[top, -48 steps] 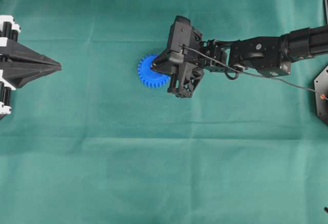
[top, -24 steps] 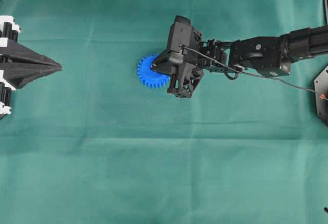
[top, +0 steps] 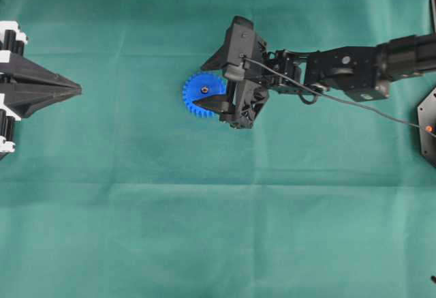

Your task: Insert the shaft placed at a random location into the center hole of the medium gear at another random location.

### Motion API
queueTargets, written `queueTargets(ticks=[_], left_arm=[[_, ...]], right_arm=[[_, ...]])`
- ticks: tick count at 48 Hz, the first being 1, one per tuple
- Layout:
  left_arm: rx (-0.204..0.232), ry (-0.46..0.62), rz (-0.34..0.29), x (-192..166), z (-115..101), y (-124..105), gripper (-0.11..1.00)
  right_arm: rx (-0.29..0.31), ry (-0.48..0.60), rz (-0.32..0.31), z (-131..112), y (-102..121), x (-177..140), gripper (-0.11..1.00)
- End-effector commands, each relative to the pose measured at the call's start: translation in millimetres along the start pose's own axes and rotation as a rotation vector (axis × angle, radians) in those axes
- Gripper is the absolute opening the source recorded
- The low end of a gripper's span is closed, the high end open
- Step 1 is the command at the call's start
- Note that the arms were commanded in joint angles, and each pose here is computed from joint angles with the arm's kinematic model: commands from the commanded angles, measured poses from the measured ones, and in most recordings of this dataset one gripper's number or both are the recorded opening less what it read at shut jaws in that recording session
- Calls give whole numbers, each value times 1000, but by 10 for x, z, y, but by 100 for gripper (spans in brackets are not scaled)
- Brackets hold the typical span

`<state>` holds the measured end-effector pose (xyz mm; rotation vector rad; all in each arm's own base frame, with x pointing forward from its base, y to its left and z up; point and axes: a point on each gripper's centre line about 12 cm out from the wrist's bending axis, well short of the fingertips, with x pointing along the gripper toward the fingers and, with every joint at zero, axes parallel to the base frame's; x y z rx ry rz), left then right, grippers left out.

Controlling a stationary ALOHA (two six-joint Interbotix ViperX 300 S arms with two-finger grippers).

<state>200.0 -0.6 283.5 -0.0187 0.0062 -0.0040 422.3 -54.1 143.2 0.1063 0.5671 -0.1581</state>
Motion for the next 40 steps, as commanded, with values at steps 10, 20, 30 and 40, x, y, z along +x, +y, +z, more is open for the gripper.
queueTargets(ticks=[10, 20, 30, 40], left_arm=[[2, -23, -2, 24, 94, -5, 0], [2, -26, -2, 22, 99, -5, 0], [2, -28, -2, 16, 104, -5, 0], [2, -28, -2, 16, 104, -5, 0]], right_arm=[[-22, -136, 20, 607, 55, -590, 89], [-42, -205, 26, 812, 69, -987, 89], [-42, -253, 29, 795, 62, -1296, 89], [-39, -285, 30, 664, 45, -1589, 89]])
